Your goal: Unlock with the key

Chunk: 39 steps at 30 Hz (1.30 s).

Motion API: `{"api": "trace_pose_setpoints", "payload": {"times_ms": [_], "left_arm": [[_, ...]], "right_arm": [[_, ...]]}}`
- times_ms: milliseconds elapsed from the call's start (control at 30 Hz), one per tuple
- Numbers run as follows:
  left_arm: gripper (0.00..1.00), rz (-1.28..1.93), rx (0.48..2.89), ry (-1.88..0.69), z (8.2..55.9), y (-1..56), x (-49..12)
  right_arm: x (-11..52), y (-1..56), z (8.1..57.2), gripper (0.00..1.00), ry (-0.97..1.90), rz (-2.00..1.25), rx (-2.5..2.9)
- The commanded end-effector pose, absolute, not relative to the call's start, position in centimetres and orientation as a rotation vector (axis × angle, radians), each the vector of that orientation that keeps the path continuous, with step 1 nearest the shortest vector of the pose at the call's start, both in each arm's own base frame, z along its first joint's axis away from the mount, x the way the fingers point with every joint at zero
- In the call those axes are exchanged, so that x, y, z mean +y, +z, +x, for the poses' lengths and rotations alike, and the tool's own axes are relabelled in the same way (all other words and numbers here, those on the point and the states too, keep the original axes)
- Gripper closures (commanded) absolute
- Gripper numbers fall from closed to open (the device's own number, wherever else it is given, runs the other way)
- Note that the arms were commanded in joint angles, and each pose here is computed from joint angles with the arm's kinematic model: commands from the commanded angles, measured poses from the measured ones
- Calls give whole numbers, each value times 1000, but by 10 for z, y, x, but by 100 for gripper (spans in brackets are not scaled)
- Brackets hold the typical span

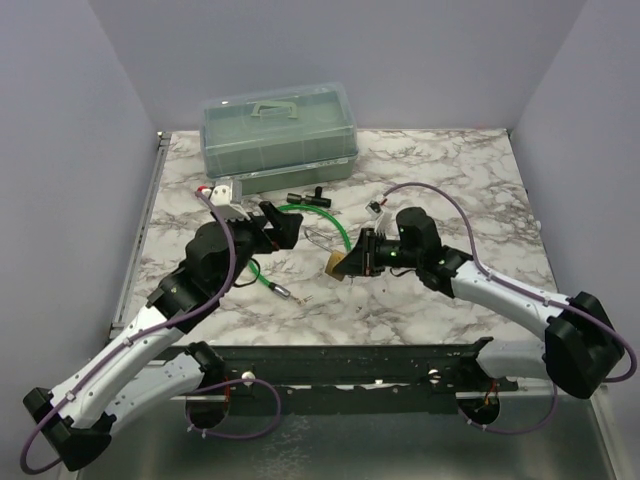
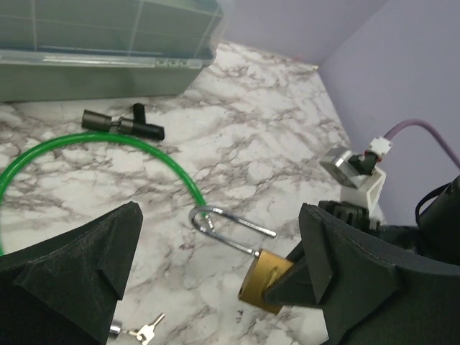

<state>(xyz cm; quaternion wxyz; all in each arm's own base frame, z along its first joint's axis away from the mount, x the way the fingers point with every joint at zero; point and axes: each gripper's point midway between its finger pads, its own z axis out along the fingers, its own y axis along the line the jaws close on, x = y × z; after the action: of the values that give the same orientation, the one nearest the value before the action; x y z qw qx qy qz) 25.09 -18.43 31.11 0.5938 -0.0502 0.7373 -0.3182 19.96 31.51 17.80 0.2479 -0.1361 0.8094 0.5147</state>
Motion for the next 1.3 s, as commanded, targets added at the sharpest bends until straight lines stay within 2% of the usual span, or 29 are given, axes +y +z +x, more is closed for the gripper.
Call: {"api": "trace_pose_setpoints", "payload": {"times_ms": [0, 200, 533, 933, 1067, 1267], "left_arm": [[1, -77, 1865, -575, 242, 284, -164], [1, -31, 1963, -387, 240, 267, -142], [1, 31, 2100, -233, 244, 210, -138], [1, 62, 2142, -207, 246, 198, -141], [1, 61, 2139, -211, 246, 199, -141], [1, 64, 2142, -213, 246, 198, -141]], "right_arm": [[302, 170, 227, 100, 1312, -226, 2248], [278, 146, 252, 100, 1261, -50, 2330], [242, 100, 290, 100, 1164, 207, 2441], [230, 58, 307, 99, 1213, 344, 2555], [222, 52, 310, 86, 1182, 378, 2570], [213, 46, 310, 57, 1123, 404, 2586]]}}
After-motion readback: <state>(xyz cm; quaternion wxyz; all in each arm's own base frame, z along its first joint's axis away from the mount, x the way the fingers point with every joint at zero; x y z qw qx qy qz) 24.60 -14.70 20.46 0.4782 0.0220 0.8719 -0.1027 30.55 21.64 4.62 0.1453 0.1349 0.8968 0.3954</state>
